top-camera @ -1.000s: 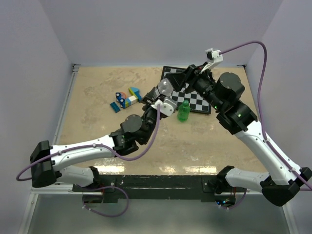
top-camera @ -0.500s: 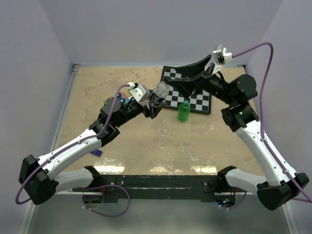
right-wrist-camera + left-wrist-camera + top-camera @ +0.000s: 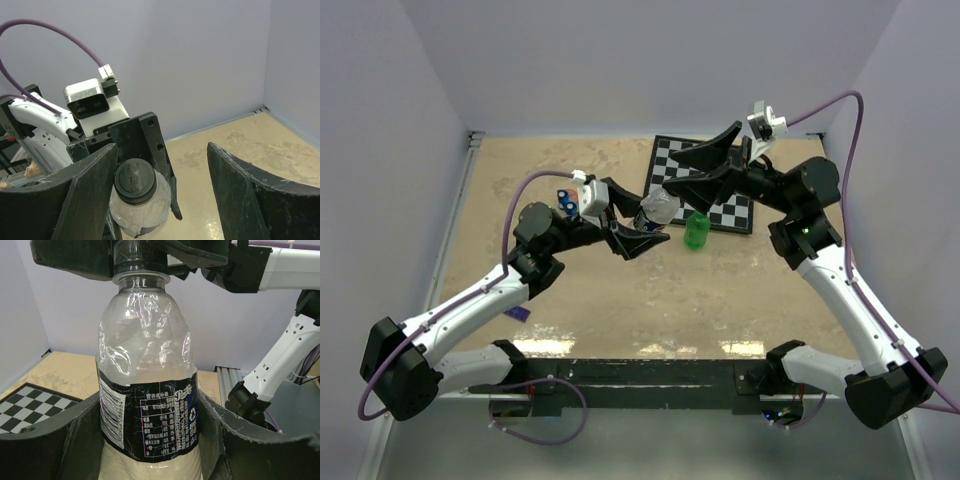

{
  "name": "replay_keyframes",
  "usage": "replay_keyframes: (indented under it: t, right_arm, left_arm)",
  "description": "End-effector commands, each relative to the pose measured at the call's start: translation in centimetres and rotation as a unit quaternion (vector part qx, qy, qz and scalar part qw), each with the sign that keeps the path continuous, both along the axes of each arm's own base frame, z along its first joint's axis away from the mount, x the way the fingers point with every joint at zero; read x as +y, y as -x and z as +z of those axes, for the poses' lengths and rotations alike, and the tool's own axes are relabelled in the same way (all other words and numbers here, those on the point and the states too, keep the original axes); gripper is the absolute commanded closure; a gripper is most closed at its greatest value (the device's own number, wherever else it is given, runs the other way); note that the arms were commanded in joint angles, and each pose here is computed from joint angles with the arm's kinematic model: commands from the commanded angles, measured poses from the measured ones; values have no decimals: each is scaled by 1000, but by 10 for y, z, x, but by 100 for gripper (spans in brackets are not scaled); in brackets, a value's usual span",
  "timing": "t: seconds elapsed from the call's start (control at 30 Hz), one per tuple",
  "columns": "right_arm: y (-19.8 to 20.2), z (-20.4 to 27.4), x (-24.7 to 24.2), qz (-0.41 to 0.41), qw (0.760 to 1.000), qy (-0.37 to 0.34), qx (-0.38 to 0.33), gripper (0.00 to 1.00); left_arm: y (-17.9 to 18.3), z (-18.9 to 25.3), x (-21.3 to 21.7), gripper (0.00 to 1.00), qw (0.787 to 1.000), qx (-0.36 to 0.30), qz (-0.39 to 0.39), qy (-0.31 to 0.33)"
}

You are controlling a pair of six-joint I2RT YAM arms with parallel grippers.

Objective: Screw on the bottle caps

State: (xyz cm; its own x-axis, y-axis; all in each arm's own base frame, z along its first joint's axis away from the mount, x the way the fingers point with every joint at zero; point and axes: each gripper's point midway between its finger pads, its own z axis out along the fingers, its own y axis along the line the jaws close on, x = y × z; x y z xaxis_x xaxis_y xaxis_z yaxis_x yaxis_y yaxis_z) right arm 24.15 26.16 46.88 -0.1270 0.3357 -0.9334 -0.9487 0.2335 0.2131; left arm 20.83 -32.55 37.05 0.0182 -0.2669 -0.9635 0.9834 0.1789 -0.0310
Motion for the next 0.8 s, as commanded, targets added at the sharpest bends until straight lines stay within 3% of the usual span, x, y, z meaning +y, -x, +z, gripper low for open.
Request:
replay_keyframes:
  t: [0.0, 0.27, 0.5, 0.63, 0.67, 0.7, 0.77]
  right_arm:
    - [14, 9, 1, 32, 999, -5, -29, 26]
    - [19, 5, 5, 64, 998, -6, -20, 37]
    - [20, 3, 7, 76, 997, -1, -21, 41]
    - [19, 3, 8, 78, 997, 0, -22, 68]
    - [20, 3, 8, 77, 997, 1, -22, 77]
    - [18, 3, 8, 73, 997, 1, -21, 95]
    - [11, 3, 7, 52, 999, 5, -15, 100]
  left_arm:
    - [12, 22, 0, 100, 999, -28, -35, 27]
    - [13, 28, -3, 100, 998, -34, -47, 31]
    - [11, 33, -5, 100, 998, -39, -45, 33]
    - [9, 36, -4, 100, 998, -42, -38, 35]
    - [6, 36, -4, 100, 998, -45, -32, 33]
    - [4, 36, -4, 100, 998, -47, -25, 30]
    - [-1, 37, -3, 100, 998, -52, -5, 24]
